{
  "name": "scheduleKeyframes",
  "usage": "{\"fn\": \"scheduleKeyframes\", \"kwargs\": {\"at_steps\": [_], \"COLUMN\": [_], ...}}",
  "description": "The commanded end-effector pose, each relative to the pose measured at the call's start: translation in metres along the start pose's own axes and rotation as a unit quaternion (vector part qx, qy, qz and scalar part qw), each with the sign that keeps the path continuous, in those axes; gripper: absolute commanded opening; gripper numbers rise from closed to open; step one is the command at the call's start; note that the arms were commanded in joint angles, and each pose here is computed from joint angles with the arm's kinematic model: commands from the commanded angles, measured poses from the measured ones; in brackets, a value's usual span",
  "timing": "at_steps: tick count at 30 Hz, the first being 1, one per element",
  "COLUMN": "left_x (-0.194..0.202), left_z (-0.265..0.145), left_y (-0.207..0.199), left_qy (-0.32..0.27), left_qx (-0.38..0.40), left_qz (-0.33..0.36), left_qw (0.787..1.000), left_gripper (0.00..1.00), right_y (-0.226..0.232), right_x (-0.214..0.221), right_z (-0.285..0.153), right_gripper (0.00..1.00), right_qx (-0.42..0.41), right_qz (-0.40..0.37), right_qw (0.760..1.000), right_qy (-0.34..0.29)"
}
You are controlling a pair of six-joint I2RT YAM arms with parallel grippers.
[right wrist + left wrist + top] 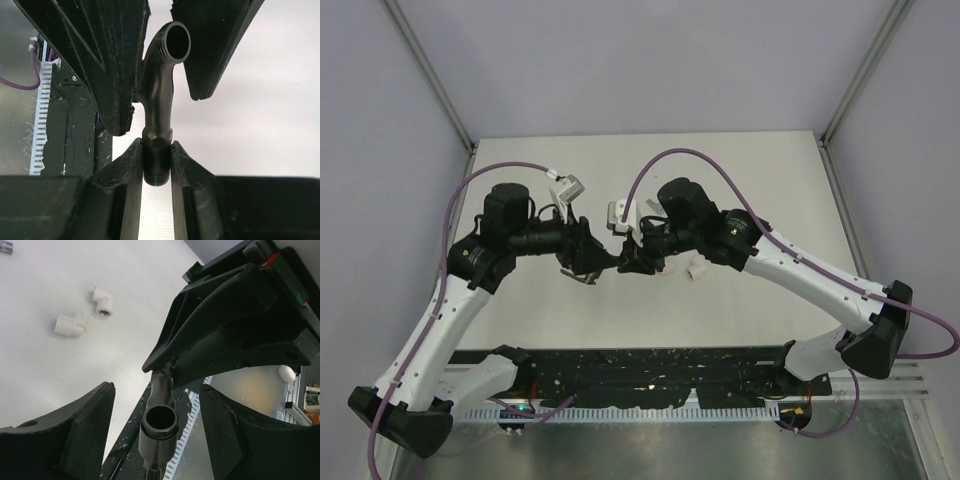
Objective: Install the water faucets
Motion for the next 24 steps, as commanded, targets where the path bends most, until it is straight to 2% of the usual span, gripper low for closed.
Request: {"fn": "scheduleKeyframes", "kwargs": {"at_steps": [1, 5, 8, 10, 12, 13, 15, 16, 18, 21, 22, 23, 24], "left_x": [0.009, 0.015, 0.014, 0.013, 0.012, 0.011, 0.01, 0.009, 0.004, 0.001, 0.002, 0.002, 0.004], "left_z": [0.003, 0.007, 0.009, 0.01, 0.01, 0.009, 0.005, 0.003, -0.004, -0.019, -0.025, -0.031, -0.037], "left_y": [-0.004, 0.002, 0.003, 0.001, 0.002, 0.006, 0.012, 0.015, 0.027, 0.044, 0.048, 0.051, 0.055], "left_qy": [0.015, 0.022, 0.023, 0.022, 0.016, 0.01, -0.005, -0.014, -0.042, -0.089, -0.104, -0.119, -0.134], "left_qx": [0.028, 0.026, 0.031, 0.04, 0.035, 0.023, -0.002, -0.016, -0.061, -0.127, -0.146, -0.163, -0.178], "left_qz": [0.005, 0.005, 0.006, 0.012, 0.019, 0.023, 0.034, 0.04, 0.051, 0.065, 0.072, 0.081, 0.089], "left_qw": [0.999, 0.999, 0.999, 0.999, 0.999, 0.999, 0.999, 0.999, 0.996, 0.986, 0.981, 0.976, 0.971], "left_gripper": [0.7, 0.64, 0.51, 0.33, 0.07, 0.0, 0.0, 0.0, 0.0, 0.0, 0.0, 0.0, 0.0], "right_y": [-0.008, -0.004, -0.002, -0.002, -0.002, -0.003, -0.009, -0.013, -0.019, -0.031, -0.034, -0.036, -0.04], "right_x": [-0.031, -0.031, -0.028, -0.027, -0.028, -0.024, -0.02, -0.027, -0.025, -0.017, -0.023, -0.017, -0.018], "right_z": [-0.011, -0.01, -0.007, -0.006, -0.006, -0.005, -0.006, -0.011, -0.016, -0.026, -0.033, -0.036, -0.042], "right_gripper": [0.05, 0.05, 0.05, 0.05, 0.05, 0.05, 0.28, 0.44, 0.53, 0.61, 0.69, 0.72, 0.79], "right_qx": [0.018, 0.007, 0.001, -0.002, 0.001, 0.009, 0.035, 0.048, 0.074, 0.11, 0.121, 0.13, 0.145], "right_qz": [-0.042, -0.047, -0.048, -0.05, -0.051, -0.045, -0.035, -0.039, -0.023, 0.032, 0.039, 0.067, 0.072], "right_qw": [0.998, 0.998, 0.998, 0.998, 0.998, 0.999, 0.998, 0.997, 0.996, 0.991, 0.988, 0.986, 0.982], "right_qy": [-0.034, -0.036, -0.029, -0.025, -0.029, -0.026, -0.029, -0.043, -0.051, -0.067, -0.083, -0.085, -0.092]}}
Point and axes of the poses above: each gripper's point midway between its finger pads, its own z axis out along the fingers, its own y axis along the line the jaws close on, x = y × z, the point moved 1 cm from there along -z, back along the fingers, and after that the axes turned 8 degrees about -z, right-handed, at the moved point
